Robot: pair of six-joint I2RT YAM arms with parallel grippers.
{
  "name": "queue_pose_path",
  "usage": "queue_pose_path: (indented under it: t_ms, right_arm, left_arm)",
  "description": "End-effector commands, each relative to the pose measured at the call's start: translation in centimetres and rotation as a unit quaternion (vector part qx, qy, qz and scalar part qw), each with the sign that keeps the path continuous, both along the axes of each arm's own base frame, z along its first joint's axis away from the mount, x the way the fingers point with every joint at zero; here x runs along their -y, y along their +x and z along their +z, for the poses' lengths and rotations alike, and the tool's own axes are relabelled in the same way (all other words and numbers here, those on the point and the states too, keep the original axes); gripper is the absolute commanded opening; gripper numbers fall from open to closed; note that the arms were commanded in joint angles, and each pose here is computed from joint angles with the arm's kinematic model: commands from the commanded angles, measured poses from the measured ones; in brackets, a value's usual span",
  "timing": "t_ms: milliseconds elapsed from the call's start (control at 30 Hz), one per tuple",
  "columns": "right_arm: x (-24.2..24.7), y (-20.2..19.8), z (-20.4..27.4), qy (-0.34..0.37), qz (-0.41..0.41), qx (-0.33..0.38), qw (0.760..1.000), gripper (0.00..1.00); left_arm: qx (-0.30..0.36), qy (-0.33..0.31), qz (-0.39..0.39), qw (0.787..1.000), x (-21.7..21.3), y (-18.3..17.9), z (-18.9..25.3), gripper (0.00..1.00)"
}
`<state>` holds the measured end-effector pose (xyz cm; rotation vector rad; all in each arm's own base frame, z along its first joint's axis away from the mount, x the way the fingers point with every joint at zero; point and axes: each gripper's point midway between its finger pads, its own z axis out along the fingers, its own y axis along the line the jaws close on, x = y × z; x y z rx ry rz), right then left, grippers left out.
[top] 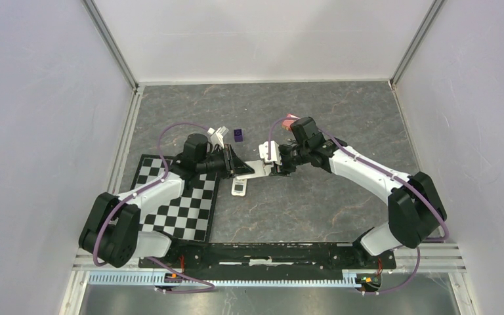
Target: Load the batteries into the remote control
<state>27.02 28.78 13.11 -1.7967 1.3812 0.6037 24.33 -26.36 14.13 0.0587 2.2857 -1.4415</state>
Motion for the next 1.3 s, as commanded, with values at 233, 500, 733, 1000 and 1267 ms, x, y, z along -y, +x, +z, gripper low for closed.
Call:
queue_pose_path:
  t_ms: [233, 500, 733, 1000, 1267]
  right_arm:
    - [-0.5, 1.0, -0.1, 0.000, 0.005, 0.011, 1.000, 0.33]
    - [-0.6, 1.5, -0.4, -0.005, -0.008, 0.004, 1.000, 0.35]
    - [-1.3, 0.4, 1.0, 0.024, 0.026, 0.009, 0.999, 0.33]
    - [-1.5, 0.0, 1.1, 0.029, 0.031, 0.008, 0.999, 0.29]
    - [-1.0, -0.6, 0.5, 0.023, 0.028, 0.001, 0.999, 0.39]
  left_arm:
    - [0.022, -0.047, -0.080, 0.995, 1.6, -2.4, 2.7, 0.02]
    - [0.021, -0.060, -0.094, 0.994, 2.1, -2.9, 3.2, 0.02]
    - [0.018, -0.052, -0.074, 0.996, 2.3, -1.9, 2.8, 0.02]
    - [-0.012, -0.090, -0.072, 0.993, 3.0, -1.7, 3.5, 0.02]
    - [-0.002, -0.117, -0.126, 0.985, 3.1, -3.5, 5.4, 0.02]
